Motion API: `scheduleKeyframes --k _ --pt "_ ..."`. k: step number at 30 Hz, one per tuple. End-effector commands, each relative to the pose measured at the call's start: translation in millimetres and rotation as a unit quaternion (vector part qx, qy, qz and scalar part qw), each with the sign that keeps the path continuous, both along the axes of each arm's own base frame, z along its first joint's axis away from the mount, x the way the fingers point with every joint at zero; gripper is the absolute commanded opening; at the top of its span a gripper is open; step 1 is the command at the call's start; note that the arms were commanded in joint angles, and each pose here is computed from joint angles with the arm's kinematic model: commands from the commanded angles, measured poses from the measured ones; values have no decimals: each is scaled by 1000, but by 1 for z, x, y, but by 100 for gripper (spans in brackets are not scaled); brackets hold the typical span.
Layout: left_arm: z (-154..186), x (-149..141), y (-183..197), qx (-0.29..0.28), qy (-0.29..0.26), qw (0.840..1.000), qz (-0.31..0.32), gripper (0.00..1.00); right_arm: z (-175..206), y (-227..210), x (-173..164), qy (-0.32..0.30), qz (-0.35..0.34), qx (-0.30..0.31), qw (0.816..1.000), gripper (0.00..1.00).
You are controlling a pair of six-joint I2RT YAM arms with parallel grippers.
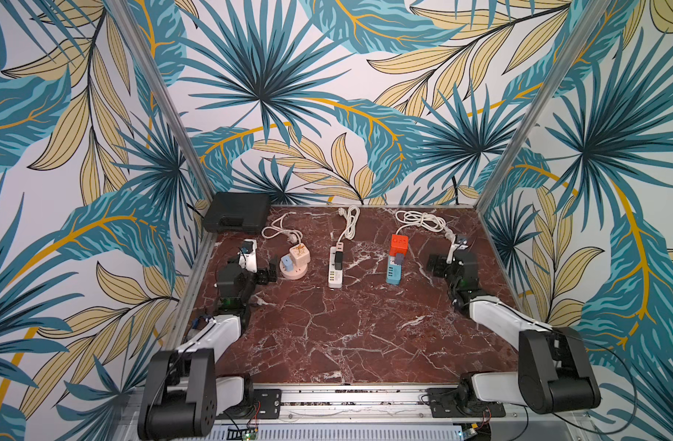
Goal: Pull the plug off the socket
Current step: Move the socket to the center of the board.
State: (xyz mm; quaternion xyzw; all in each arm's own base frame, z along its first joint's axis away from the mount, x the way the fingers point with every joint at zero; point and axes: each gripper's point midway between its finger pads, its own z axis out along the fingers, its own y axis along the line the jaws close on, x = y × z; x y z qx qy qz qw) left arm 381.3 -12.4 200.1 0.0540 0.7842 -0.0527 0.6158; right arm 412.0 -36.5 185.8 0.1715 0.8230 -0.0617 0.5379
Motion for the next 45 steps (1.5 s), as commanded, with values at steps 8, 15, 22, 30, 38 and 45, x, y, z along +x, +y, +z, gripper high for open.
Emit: scheduleKeyframes --k 8,15,22,30,38,45 --pt "-7 -89 -19 15 362 929 -77 100 -47 29 -57 205 -59 200 956 100" --pt "-21 -103 -45 -45 389 911 -130 100 -35 78 -86 196 31 228 953 100" --pt "-1 -107 -41 -35 329 936 -119 100 -17 165 -104 198 162 204 945 99" --pt "1 -101 -1 -40 299 953 -33 100 0 275 -102 222 268 140 927 97" --pt "-3 -102 2 -43 302 952 -34 100 -12 332 -99 247 279 96 923 94" --pt "0 -104 -8 -54 296 952 -59 100 -33 253 -81 275 173 78 943 92"
